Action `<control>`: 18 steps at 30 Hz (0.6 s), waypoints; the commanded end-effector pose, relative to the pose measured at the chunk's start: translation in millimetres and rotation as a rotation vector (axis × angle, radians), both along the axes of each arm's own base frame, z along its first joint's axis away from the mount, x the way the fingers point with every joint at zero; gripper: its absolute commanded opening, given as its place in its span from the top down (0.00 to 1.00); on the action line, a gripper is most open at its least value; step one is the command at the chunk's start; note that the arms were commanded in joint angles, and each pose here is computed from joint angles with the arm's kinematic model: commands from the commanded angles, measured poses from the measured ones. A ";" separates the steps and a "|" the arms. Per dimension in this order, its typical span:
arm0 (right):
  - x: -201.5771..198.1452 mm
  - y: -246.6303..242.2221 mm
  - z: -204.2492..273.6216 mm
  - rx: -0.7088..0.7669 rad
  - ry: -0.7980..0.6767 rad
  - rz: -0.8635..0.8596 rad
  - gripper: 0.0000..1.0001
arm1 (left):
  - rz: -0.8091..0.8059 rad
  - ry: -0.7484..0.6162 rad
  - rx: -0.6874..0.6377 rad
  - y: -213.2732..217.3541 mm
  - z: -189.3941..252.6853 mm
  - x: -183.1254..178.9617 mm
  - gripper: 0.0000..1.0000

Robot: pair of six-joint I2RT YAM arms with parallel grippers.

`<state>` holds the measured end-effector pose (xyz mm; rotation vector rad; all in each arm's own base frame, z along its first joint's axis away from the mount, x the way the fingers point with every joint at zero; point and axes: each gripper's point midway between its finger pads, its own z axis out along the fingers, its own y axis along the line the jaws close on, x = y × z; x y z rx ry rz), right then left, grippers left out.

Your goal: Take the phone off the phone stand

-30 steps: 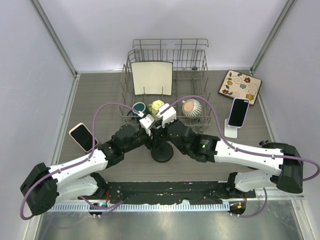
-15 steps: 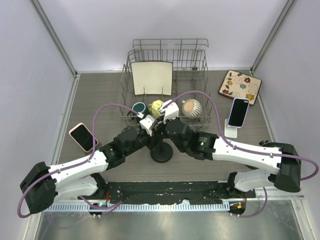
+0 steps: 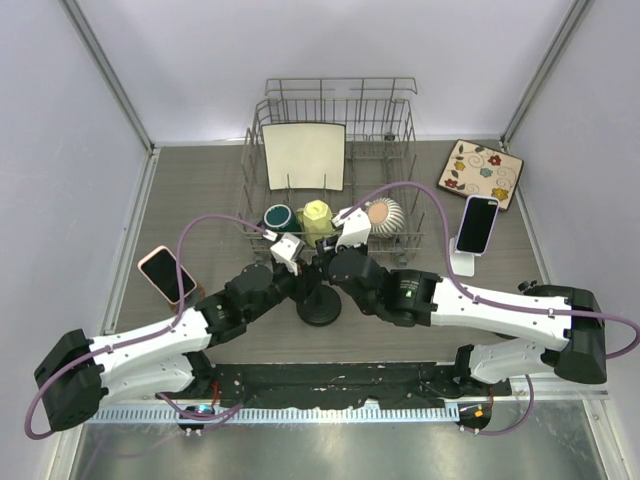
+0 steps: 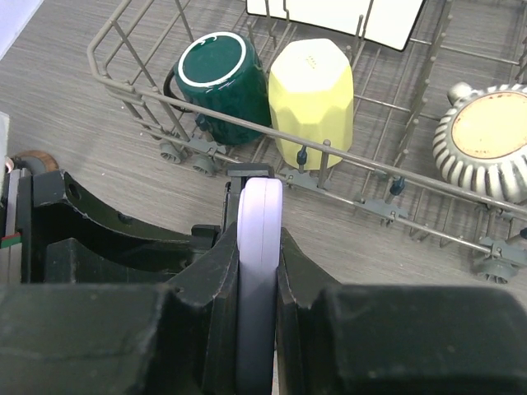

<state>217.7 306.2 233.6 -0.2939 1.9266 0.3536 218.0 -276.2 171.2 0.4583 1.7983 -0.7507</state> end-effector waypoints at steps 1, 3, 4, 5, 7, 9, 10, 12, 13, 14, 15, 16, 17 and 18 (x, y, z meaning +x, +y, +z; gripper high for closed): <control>-67.3 -43.1 -94.2 -0.396 0.261 0.166 0.99 | 0.437 -0.057 -0.132 57.7 32.9 57.5 1.00; -67.0 -48.4 -97.4 -0.416 0.261 0.155 0.99 | 0.429 -0.051 -0.140 55.3 32.1 57.2 1.00; -63.8 -51.6 -95.2 -0.419 0.243 0.139 0.99 | 0.427 -0.048 -0.140 54.9 31.3 56.8 1.00; -61.5 -54.9 -92.2 -0.419 0.228 0.126 0.99 | 0.424 -0.046 -0.142 54.5 30.3 56.3 1.00; -54.5 -68.0 -91.3 -0.449 0.215 0.086 0.99 | 0.419 -0.040 -0.143 55.7 27.4 53.9 1.00; -44.1 -81.8 -85.2 -0.453 0.205 0.032 0.99 | 0.419 -0.043 -0.149 58.3 27.4 52.0 1.00; -40.1 -86.1 -82.0 -0.444 0.199 0.009 0.99 | 0.418 -0.036 -0.137 60.2 22.0 50.1 1.00; -31.9 -94.9 -74.8 -0.422 0.192 -0.033 0.99 | 0.417 -0.026 -0.127 62.5 16.5 47.7 1.00; -30.8 -96.1 -73.2 -0.416 0.191 -0.039 0.99 | 0.415 -0.024 -0.131 63.5 16.1 45.7 1.00; -29.1 -97.9 -71.4 -0.417 0.181 -0.049 0.99 | 0.420 -0.023 -0.133 65.7 16.0 45.0 1.00; -28.6 -100.2 -71.6 -0.424 0.180 -0.052 0.99 | 0.429 -0.015 -0.127 68.8 11.0 43.8 1.00; -28.8 -101.0 -72.7 -0.434 0.179 -0.046 0.99 | 0.436 -0.013 -0.128 71.7 10.6 42.2 1.00; -29.5 -101.3 -73.6 -0.451 0.179 -0.030 0.99 | 0.448 -0.013 -0.125 75.2 8.9 42.0 1.00; -29.9 -102.1 -74.2 -0.462 0.176 -0.023 0.99 | 0.452 -0.006 -0.111 78.4 4.0 40.4 1.00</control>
